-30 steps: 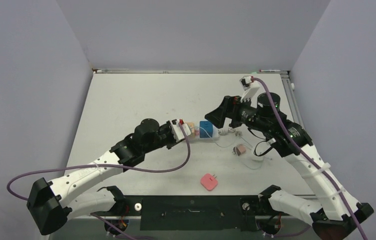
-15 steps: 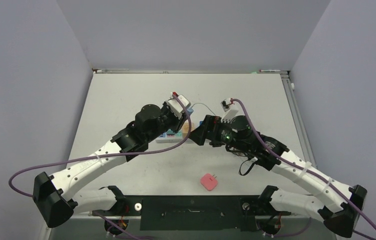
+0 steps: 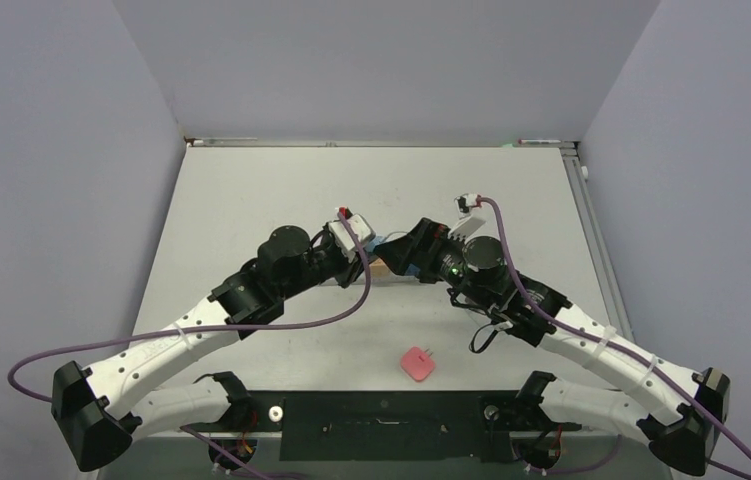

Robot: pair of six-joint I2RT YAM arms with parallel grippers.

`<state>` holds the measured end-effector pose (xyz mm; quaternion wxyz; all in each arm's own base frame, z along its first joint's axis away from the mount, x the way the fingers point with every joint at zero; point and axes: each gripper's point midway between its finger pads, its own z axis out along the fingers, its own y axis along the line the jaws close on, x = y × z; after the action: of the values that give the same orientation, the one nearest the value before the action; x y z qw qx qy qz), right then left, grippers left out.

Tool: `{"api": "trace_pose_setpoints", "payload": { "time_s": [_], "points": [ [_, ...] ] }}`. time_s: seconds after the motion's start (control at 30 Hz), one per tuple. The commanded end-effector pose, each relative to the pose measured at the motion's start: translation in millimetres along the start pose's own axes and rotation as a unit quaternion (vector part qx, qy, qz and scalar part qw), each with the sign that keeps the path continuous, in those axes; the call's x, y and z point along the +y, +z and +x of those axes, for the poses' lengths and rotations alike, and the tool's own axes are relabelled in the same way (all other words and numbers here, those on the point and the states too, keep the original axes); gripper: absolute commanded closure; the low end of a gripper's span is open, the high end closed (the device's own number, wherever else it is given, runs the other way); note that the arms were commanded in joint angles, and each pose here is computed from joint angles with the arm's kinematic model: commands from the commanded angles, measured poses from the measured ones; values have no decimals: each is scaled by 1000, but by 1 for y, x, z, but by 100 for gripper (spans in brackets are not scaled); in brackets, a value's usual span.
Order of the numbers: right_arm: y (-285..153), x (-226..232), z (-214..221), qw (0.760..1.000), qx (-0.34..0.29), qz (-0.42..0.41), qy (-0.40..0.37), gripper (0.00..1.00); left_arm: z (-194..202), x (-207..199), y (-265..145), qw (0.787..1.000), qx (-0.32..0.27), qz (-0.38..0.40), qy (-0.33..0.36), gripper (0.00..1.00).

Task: Insert the plug
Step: Pick up the plug from the center of the board.

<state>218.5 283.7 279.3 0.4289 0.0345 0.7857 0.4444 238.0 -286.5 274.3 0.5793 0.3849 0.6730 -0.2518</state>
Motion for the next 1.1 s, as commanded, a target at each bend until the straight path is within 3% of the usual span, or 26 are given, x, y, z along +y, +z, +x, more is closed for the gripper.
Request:
{"api": "trace_pose_setpoints", "payload": {
  "time_s": [0.0, 0.4, 0.9, 0.93, 0.97, 1.03, 1.07],
  "points": [
    [7, 13, -10, 999, -27, -22, 18, 9, -31, -8, -1, 998, -57, 23, 14, 100],
    [22, 4, -4, 999, -31, -4, 22, 25, -29, -12, 0, 998, -54, 29, 16, 100],
    [22, -2, 2, 999, -38, 21, 10, 67, -39, -25, 12, 996, -69, 49, 0, 99],
    [21, -4, 2, 999, -39, 28, 6, 67, -40, -26, 12, 996, -71, 50, -1, 95],
    [20, -7, 1, 999, -41, 36, 1, 68, -41, -26, 12, 996, -71, 52, -3, 85],
    [17, -15, -2, 997, -47, 59, -14, 68, -43, -26, 11, 996, -72, 50, -9, 43],
    [14, -21, -4, 996, -50, 75, -22, 68, -43, -25, 11, 996, -70, 49, -9, 28]
  ]
}}
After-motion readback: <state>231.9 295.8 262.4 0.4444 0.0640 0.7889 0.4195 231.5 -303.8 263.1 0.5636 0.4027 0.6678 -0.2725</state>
